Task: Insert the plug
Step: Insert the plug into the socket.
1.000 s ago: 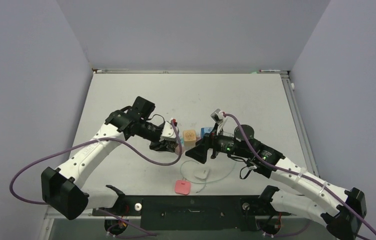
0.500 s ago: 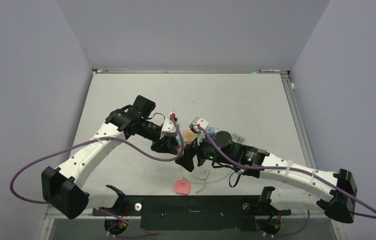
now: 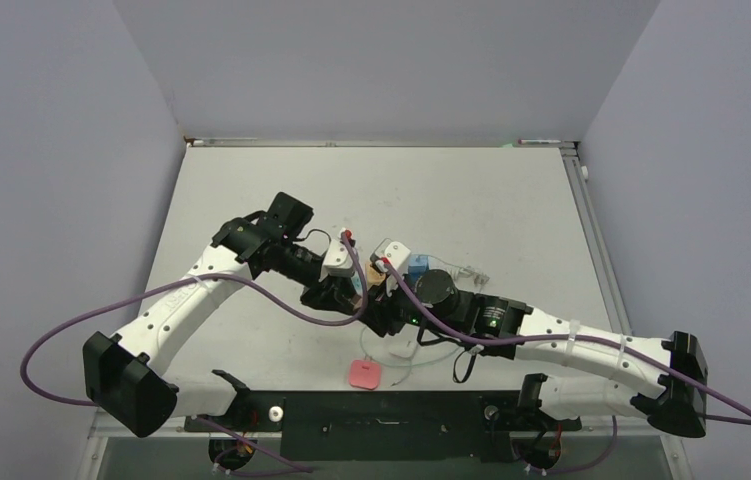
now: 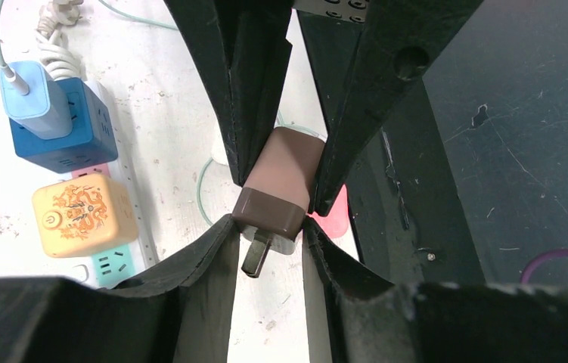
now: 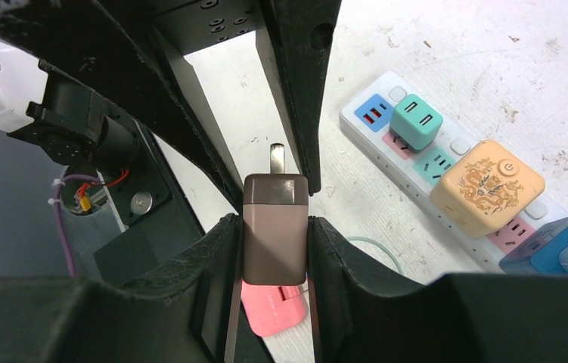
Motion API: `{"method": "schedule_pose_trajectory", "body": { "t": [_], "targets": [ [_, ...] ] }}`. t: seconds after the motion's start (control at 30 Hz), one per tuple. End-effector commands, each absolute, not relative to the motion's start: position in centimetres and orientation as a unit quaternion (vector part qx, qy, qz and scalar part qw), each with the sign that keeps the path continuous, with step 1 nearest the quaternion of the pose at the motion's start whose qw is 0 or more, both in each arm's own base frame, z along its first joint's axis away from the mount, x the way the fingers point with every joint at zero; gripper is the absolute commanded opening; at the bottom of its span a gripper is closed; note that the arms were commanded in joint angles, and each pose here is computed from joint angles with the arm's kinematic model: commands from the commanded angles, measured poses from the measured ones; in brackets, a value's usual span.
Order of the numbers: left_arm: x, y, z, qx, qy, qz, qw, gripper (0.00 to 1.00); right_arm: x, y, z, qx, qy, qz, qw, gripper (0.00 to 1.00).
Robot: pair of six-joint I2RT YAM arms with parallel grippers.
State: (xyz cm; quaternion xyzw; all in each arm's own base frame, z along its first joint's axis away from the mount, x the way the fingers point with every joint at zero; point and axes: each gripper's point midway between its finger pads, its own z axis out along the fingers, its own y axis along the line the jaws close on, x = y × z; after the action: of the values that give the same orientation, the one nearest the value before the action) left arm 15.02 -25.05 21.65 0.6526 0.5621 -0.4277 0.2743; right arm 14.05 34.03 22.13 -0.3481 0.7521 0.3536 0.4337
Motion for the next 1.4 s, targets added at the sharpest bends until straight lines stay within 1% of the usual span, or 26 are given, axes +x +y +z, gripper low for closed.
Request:
{"method": "schedule_pose_trajectory", "body": {
  "t": [0.0, 0.03, 0.07, 0.1, 0.13, 0.17, 0.2, 0.3, 0.37, 0.47, 0.57, 0.67, 0.77, 0.83, 0.9, 0.97, 1.03, 1.17, 1.37],
  "targets": [
    [15.3, -25.9, 24.3, 0.653, 0.539, -0.438, 0.302, 0.15, 14.6, 33.4, 22.8, -0.326, 0.756, 0.343, 0.453, 0.12],
    [15.5, -26.0, 24.4, 0.646, 0.547, -0.439, 0.301, 0.36, 14.5, 33.2, 22.5, -0.322, 0.759, 0.341, 0.452, 0.07],
    [15.8, -26.1, 24.5, 0.639, 0.554, -0.437, 0.306, 0.53, 14.5, 32.9, 22.0, -0.317, 0.762, 0.339, 0.451, 0.06],
    [16.3, -26.1, 24.5, 0.634, 0.559, -0.432, 0.314, 0.60, 14.3, 32.6, 21.5, -0.310, 0.766, 0.339, 0.449, 0.05],
    [16.6, -26.0, 24.5, 0.632, 0.562, -0.427, 0.321, 0.72, 14.3, 32.1, 21.0, -0.303, 0.770, 0.336, 0.449, 0.05],
    [17.0, -25.9, 24.4, 0.629, 0.565, -0.422, 0.327, 0.95, 14.4, 31.7, 20.5, -0.294, 0.775, 0.332, 0.451, 0.05],
    [17.4, -25.8, 24.3, 0.624, 0.572, -0.416, 0.332, 0.97, 14.5, 31.0, 19.8, -0.285, 0.781, 0.324, 0.452, 0.05],
    [19.1, -25.3, 23.4, 0.610, 0.599, -0.394, 0.337, 0.96, 15.3, 28.5, 17.8, -0.247, 0.802, 0.286, 0.463, 0.05],
    [21.3, -24.7, 22.6, 0.584, 0.635, -0.377, 0.337, 0.96, 15.7, 26.8, 16.7, -0.219, 0.813, 0.265, 0.471, 0.05],
    [24.7, -23.1, 21.0, 0.550, 0.683, -0.358, 0.321, 0.96, 16.2, 24.8, 14.9, -0.186, 0.824, 0.238, 0.479, 0.05],
    [28.3, -21.4, 18.9, 0.516, 0.736, -0.320, 0.299, 0.96, 16.5, 23.5, 13.2, -0.170, 0.838, 0.207, 0.476, 0.05],
    [30.6, -20.9, 17.2, 0.503, 0.762, -0.298, 0.278, 0.96, 16.8, 23.0, 12.0, -0.164, 0.846, 0.186, 0.473, 0.05],
    [32.8, -21.7, 16.6, 0.489, 0.768, -0.298, 0.286, 0.97, 17.4, 22.7, 11.4, -0.148, 0.849, 0.167, 0.479, 0.05],
    [34.2, -22.0, 15.9, 0.491, 0.767, -0.293, 0.290, 1.00, 17.8, 22.4, 11.1, -0.128, 0.850, 0.159, 0.486, 0.05],
    [35.5, -22.5, 15.4, 0.486, 0.769, -0.291, 0.297, 0.92, 18.3, 21.9, 10.9, -0.106, 0.850, 0.147, 0.494, 0.05],
    [36.4, -23.2, 15.4, 0.480, 0.768, -0.301, 0.299, 0.88, 18.7, 21.7, 10.7, -0.091, 0.848, 0.143, 0.502, 0.05],
    [37.3, -24.2, 15.9, 0.474, 0.764, -0.311, 0.309, 0.86, 19.1, 21.6, 10.4, -0.076, 0.847, 0.143, 0.506, 0.05],
    [38.2, -26.6, 16.6, 0.469, 0.753, -0.329, 0.323, 0.88, 19.8, 21.9, 9.6, -0.065, 0.840, 0.166, 0.513, 0.05],
    [39.2, -29.9, 15.9, 0.468, 0.742, -0.353, 0.325, 0.93, 21.4, 22.1, 9.9, -0.064, 0.822, 0.200, 0.530, 0.05]
  ]
}}
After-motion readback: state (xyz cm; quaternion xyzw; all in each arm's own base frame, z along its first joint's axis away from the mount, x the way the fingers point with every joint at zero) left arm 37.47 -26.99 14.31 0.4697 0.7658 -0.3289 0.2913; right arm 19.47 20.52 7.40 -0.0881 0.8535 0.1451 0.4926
